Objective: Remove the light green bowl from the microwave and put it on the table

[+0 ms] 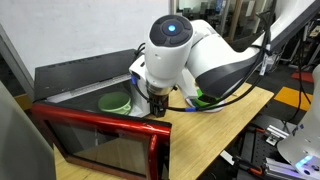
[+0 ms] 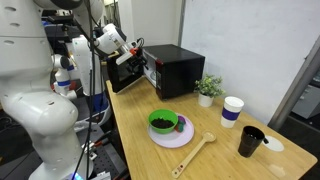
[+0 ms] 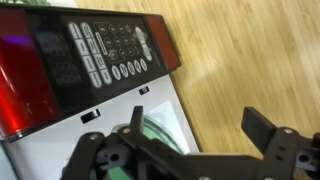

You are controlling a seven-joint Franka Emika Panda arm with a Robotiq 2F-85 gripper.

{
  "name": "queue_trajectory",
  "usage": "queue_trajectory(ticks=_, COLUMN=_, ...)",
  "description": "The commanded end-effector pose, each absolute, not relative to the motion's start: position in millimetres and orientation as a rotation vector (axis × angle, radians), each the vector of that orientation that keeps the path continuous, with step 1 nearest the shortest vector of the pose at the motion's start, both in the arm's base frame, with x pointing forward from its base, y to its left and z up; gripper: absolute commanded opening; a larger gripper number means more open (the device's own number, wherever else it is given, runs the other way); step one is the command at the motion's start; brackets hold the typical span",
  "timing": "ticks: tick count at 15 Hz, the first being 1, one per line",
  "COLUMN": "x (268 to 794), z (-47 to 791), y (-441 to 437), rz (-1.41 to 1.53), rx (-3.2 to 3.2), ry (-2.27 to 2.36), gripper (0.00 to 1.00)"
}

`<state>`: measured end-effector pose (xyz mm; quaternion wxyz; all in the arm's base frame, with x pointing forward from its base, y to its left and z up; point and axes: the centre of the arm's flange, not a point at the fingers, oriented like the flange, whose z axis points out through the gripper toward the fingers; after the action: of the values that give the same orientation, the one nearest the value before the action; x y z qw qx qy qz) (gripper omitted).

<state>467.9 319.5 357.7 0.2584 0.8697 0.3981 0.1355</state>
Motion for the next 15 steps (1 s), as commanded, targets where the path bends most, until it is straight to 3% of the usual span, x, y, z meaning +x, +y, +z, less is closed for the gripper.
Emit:
queue_trajectory(ticks=1, x=466, z=330, y=321, rz=0.414, rx=2.307, ry=1.070, gripper=1.00)
queue_trajectory(ticks=15, x=480, z=297, y=329, rz=0.574, rx=2.214, ry=1.098, gripper=1.00)
